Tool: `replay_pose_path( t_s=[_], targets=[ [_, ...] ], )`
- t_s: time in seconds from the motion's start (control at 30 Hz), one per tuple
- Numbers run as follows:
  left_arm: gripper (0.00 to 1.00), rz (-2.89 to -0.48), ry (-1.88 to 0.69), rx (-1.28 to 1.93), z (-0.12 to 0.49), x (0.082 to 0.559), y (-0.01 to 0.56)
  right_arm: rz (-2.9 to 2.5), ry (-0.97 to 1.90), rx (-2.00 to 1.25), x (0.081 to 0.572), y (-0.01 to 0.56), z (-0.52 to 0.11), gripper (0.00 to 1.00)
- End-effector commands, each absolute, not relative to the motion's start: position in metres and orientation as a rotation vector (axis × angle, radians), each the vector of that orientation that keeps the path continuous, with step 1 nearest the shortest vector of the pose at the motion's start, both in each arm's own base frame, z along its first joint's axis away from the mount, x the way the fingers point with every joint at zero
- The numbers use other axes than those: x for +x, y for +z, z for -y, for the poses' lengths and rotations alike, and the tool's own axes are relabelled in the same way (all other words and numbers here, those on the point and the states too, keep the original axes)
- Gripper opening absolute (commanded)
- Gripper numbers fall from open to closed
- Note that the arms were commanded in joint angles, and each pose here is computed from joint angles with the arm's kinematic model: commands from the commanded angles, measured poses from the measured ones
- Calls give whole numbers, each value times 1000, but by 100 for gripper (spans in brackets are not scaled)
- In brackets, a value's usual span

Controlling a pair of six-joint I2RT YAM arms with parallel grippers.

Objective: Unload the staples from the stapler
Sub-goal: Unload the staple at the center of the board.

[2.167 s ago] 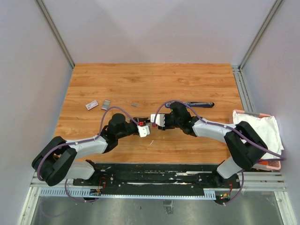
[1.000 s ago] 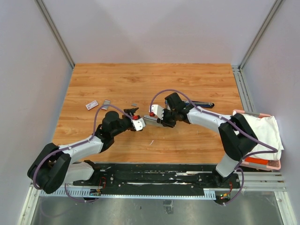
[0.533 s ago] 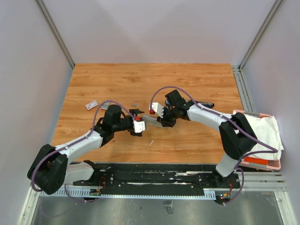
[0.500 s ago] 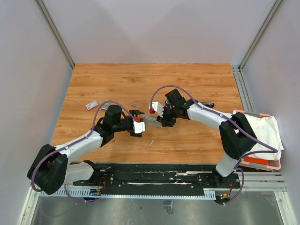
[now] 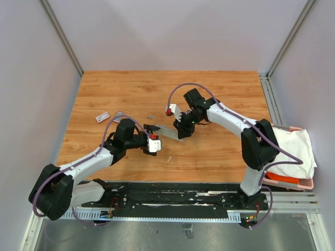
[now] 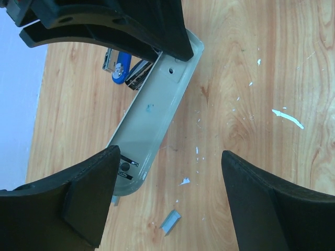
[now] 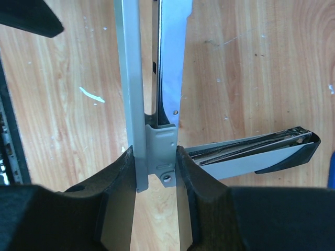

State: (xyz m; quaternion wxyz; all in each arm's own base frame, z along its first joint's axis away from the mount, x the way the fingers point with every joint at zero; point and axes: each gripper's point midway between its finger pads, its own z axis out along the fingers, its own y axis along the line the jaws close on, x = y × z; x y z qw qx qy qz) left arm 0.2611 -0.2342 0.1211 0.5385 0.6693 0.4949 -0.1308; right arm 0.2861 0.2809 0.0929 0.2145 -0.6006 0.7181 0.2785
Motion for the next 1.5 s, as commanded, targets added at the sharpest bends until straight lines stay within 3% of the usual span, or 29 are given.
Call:
replay_pose_path(
  t_s=[0.0, 0.73, 1.47],
  targets=[
    [83, -1151, -271, 1593, 232, 266, 126, -2107, 963, -1648, 258, 101, -279, 1],
    [84, -1125, -216, 1548, 231, 274, 144, -2210, 1152, -1679, 241, 127, -280, 1],
    [86, -1198, -249, 1533, 225, 276, 144, -1978, 579, -1664, 289, 79, -253, 1]
  ],
)
